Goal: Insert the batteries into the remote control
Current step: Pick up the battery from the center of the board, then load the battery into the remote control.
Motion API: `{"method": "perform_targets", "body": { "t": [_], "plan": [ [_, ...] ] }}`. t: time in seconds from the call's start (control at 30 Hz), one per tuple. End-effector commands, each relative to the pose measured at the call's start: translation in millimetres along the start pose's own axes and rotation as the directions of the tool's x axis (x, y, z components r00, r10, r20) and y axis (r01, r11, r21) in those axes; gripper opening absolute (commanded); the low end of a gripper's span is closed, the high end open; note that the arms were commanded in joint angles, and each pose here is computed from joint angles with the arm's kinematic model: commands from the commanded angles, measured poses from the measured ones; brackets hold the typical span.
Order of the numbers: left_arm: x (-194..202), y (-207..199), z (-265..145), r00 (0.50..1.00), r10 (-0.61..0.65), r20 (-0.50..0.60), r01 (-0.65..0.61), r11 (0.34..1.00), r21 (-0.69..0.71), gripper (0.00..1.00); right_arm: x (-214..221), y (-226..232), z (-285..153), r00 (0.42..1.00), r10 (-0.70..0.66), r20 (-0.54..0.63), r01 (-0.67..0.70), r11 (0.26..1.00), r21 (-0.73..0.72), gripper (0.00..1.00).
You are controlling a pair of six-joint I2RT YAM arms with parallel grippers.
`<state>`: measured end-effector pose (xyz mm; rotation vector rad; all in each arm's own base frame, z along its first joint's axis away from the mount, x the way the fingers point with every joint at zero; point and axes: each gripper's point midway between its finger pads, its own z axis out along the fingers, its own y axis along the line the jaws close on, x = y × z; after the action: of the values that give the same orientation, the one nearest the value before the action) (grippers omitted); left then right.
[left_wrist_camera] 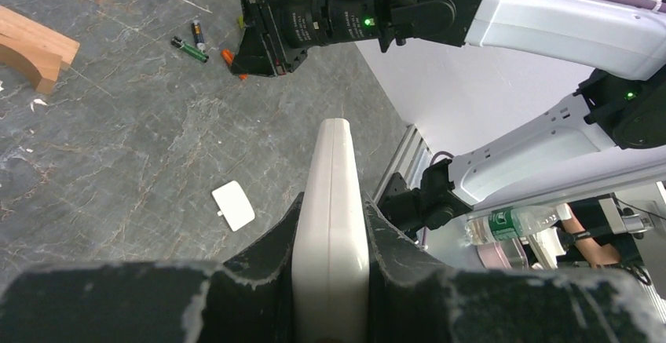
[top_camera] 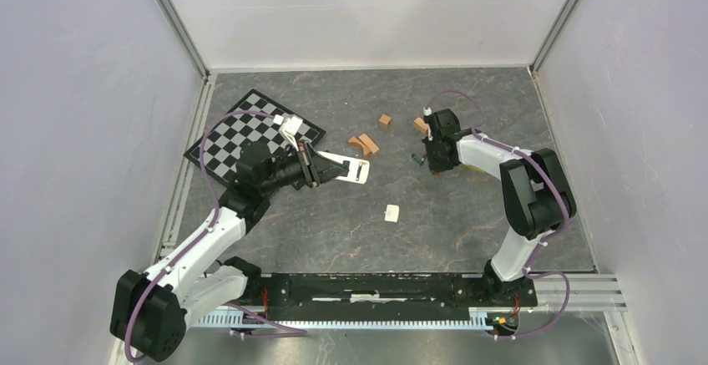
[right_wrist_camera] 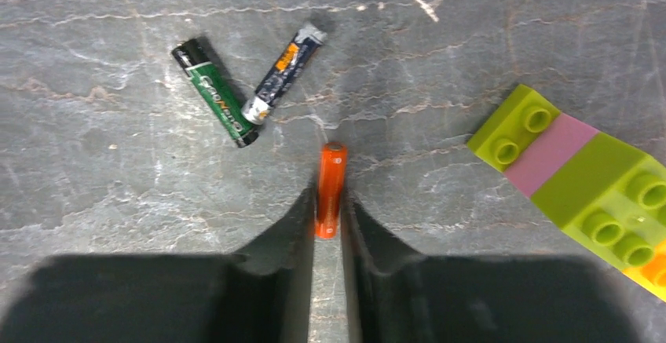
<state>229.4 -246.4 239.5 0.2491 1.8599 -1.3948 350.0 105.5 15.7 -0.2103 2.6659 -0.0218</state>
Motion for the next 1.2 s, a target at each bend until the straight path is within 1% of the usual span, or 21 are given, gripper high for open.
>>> {"method": "perform_targets", "body": {
  "t": [0.0,0.03,0.1,0.13,0.23,0.33,0.47,0.57,0.67,0.73,0.8,0.9,1.07,1.17],
  "plan": [
    [-12,1,0,0.998,0.059,0.034,-0.058,0.998,-0.019,0.02,15,3,6,0.997,-0.008,-0.074,0.004,0.999,-0.044,0.15],
    [-12,4,1,0.998,0.055,0.032,-0.054,0.998,-0.031,0.02,15,5,6,0.997,-0.003,-0.071,0.0,0.999,-0.054,0.1],
    [-10,10,1,0.999,0.043,0.022,-0.042,0.997,-0.061,0.02,10,8,3,0.999,0.006,-0.046,-0.009,0.997,-0.07,0.04],
    [-9,14,2,0.999,0.035,0.021,-0.034,0.996,-0.077,0.02,9,10,0,0.999,0.017,-0.03,-0.019,0.996,-0.083,0.03],
    [-7,25,6,1.0,-0.019,0.011,0.02,0.993,-0.119,0.02,-1,16,-13,0.998,0.054,0.026,-0.05,0.991,-0.121,0.02],
    [1,40,17,0.994,-0.112,-0.007,0.11,0.983,-0.145,0.02,-7,17,-31,0.993,0.092,0.077,-0.08,0.987,-0.142,0.02],
    [14,48,34,0.977,-0.211,-0.023,0.207,0.971,-0.123,0.02,-5,37,-54,0.983,0.147,0.112,-0.112,0.956,-0.271,0.02],
    [23,57,46,0.968,-0.25,-0.033,0.244,0.962,-0.124,0.02,-2,63,-74,0.972,0.196,0.13,-0.127,0.903,-0.411,0.02],
    [33,66,55,0.958,-0.283,-0.046,0.273,0.951,-0.148,0.02,-1,96,-99,0.96,0.251,0.127,-0.138,0.813,-0.566,0.02],
    [38,73,60,0.952,-0.301,-0.048,0.289,0.943,-0.167,0.02,1,114,-115,0.948,0.295,0.116,-0.154,0.748,-0.645,0.02],
    [42,78,64,0.947,-0.318,-0.052,0.304,0.935,-0.183,0.02,1,131,-130,0.939,0.332,0.089,-0.175,0.685,-0.707,0.02],
    [47,81,69,0.939,-0.34,-0.051,0.326,0.927,-0.185,0.02,-1,150,-148,0.928,0.367,0.071,-0.188,0.624,-0.758,0.02],
    [50,80,73,0.933,-0.356,-0.046,0.344,0.925,-0.163,0.02,0,166,-153,0.922,0.383,0.047,-0.208,0.596,-0.776,0.03],
    [51,77,73,0.933,-0.359,-0.042,0.349,0.925,-0.149,0.02,4,172,-147,0.927,0.374,0.026,-0.22,0.598,-0.77,0.04]
  ]
}}
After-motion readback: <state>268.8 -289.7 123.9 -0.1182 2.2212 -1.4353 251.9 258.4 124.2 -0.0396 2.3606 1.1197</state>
